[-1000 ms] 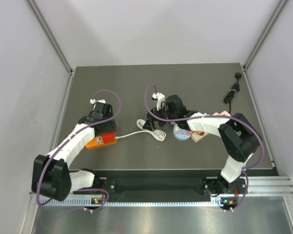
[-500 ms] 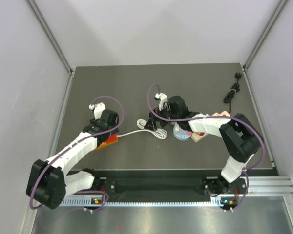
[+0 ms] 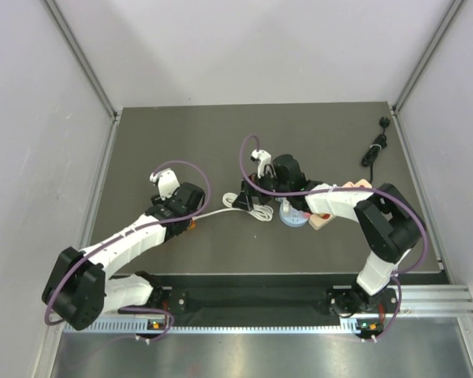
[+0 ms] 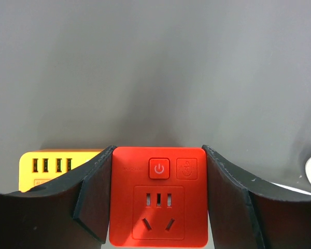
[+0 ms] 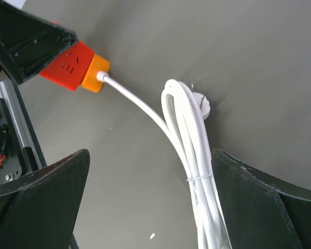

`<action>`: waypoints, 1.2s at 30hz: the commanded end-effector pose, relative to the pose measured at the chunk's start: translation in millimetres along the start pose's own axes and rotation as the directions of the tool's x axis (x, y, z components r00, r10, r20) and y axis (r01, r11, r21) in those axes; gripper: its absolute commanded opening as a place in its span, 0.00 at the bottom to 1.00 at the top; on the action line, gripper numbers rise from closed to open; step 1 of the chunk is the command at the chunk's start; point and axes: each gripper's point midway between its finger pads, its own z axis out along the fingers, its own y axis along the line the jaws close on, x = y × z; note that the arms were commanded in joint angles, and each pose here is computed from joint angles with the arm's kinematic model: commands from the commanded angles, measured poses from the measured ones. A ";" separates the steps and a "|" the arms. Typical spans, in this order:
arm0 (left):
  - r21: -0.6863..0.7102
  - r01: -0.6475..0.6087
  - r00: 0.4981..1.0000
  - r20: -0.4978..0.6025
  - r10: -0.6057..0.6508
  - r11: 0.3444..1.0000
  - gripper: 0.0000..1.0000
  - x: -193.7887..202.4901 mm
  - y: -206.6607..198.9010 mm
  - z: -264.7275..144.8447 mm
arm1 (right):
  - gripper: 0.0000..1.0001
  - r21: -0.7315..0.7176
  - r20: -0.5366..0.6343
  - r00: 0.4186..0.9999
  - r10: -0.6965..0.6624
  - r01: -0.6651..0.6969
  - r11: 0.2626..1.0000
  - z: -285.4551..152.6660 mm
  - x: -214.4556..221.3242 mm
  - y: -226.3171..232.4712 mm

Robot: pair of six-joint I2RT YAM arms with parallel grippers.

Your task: Insert the plug

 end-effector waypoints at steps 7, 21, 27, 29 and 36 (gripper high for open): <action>0.048 -0.018 0.949 -0.313 0.032 0.999 0.23 79.0 2.1 -17.7 | 1.00 -0.023 0.087 0.996 -0.033 0.035 0.999 -12.3 -27.1 7.8; -0.014 -0.091 0.969 -0.232 0.086 0.996 0.81 -2.9 -12.4 -45.8 | 1.00 -0.036 0.079 0.996 -0.051 0.054 0.998 -16.8 -25.6 12.1; -0.085 -0.128 0.978 -0.177 0.111 0.988 0.82 -42.6 -3.2 -63.8 | 1.00 -0.044 0.085 0.995 -0.055 0.059 0.997 -17.7 -27.3 14.2; -0.065 -0.094 0.987 -0.139 0.085 0.993 0.78 -62.3 -6.0 -74.9 | 1.00 -0.044 0.087 0.994 -0.058 0.062 0.997 -18.6 -28.0 14.9; 0.370 0.040 0.982 -0.186 0.031 0.928 0.00 -68.5 -70.3 -115.5 | 1.00 -0.040 0.100 0.993 -0.061 0.065 0.997 -21.0 -30.4 16.3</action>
